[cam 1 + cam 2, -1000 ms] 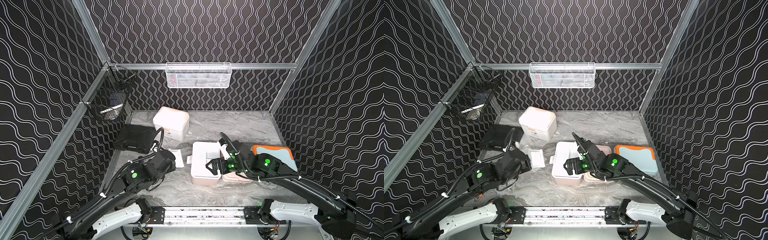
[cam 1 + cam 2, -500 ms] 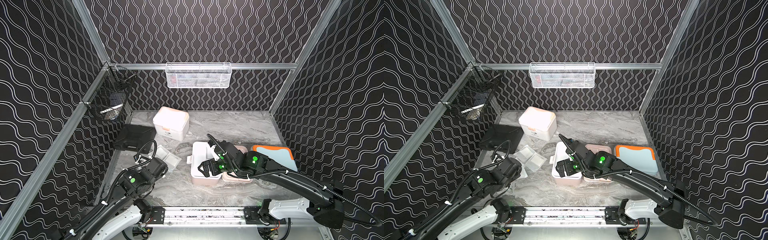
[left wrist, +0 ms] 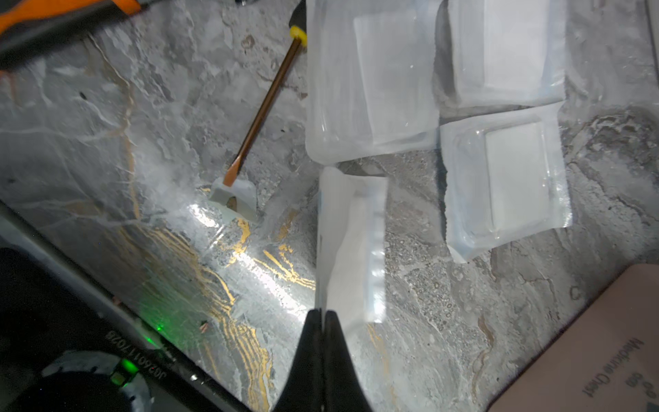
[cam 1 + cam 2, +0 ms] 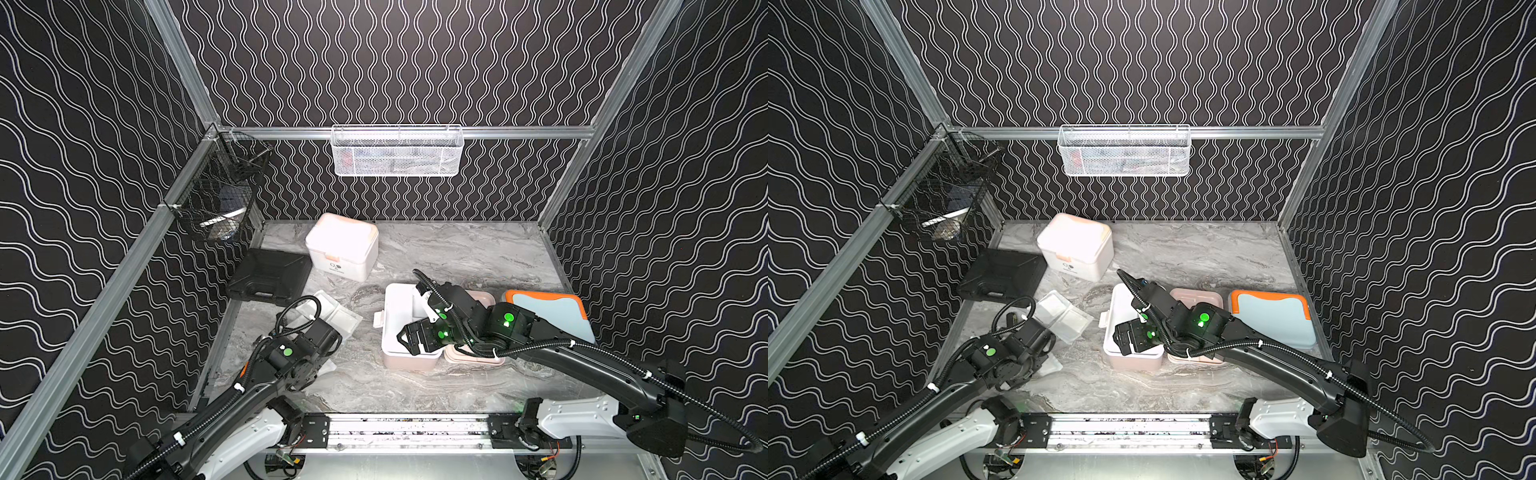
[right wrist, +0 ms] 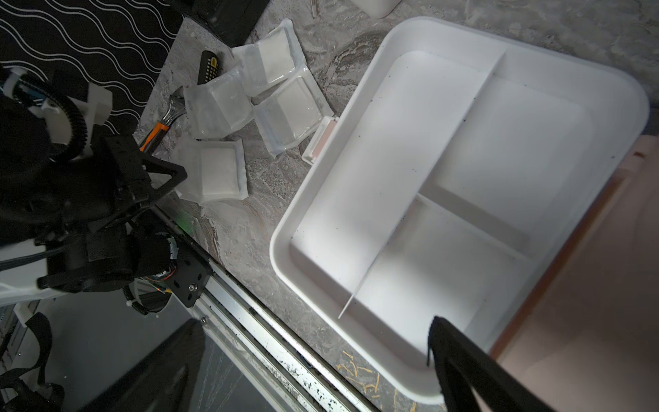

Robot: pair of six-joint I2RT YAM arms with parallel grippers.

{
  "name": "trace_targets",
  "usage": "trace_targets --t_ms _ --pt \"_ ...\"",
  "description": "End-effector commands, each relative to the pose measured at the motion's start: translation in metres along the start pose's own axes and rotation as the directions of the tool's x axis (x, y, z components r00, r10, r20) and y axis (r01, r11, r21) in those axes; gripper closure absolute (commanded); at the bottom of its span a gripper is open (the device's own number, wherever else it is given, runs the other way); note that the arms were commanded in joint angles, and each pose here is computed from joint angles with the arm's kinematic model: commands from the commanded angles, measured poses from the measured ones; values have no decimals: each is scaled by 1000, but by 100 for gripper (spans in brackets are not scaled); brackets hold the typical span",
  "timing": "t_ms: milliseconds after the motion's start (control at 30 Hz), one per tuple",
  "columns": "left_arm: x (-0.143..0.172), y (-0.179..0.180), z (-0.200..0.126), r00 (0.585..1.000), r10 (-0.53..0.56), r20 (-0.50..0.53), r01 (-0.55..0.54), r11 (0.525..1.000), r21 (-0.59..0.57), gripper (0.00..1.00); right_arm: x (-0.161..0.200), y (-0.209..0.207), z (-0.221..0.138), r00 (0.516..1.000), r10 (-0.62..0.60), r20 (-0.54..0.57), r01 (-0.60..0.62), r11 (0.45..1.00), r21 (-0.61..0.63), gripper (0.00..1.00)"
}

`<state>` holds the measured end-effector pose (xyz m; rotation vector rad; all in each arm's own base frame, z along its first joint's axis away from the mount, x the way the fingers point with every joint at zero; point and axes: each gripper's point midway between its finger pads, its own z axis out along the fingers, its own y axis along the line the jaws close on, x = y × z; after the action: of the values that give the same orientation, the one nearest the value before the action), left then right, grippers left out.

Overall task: Open first aid kits and take out gauze
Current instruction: Place the gauze at the center of the board.

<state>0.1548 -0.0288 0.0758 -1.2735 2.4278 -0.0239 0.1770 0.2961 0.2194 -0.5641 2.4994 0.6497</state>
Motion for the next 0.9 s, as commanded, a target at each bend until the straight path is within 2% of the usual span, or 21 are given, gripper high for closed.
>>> trace_targets --t_ms 0,533,600,667,867 --pt "2 -17 8 994 -106 -9 106 992 74 100 -1 0 -2 1000 7 11 -7 1000 -4 0" --pt "-9 -15 27 984 -163 77 161 986 35 98 3 -9 -8 1000 19 20 -19 999 25 0" --pt "-9 -16 28 985 -153 75 151 988 29 87 3 -11 -8 999 25 23 -26 999 33 0" --pt "-6 -15 28 987 -148 62 148 989 17 70 3 -13 -8 999 30 25 -31 999 42 0" --pt "-16 -14 3 991 -115 71 112 992 49 41 1 -25 -16 997 57 43 -61 992 114 0"
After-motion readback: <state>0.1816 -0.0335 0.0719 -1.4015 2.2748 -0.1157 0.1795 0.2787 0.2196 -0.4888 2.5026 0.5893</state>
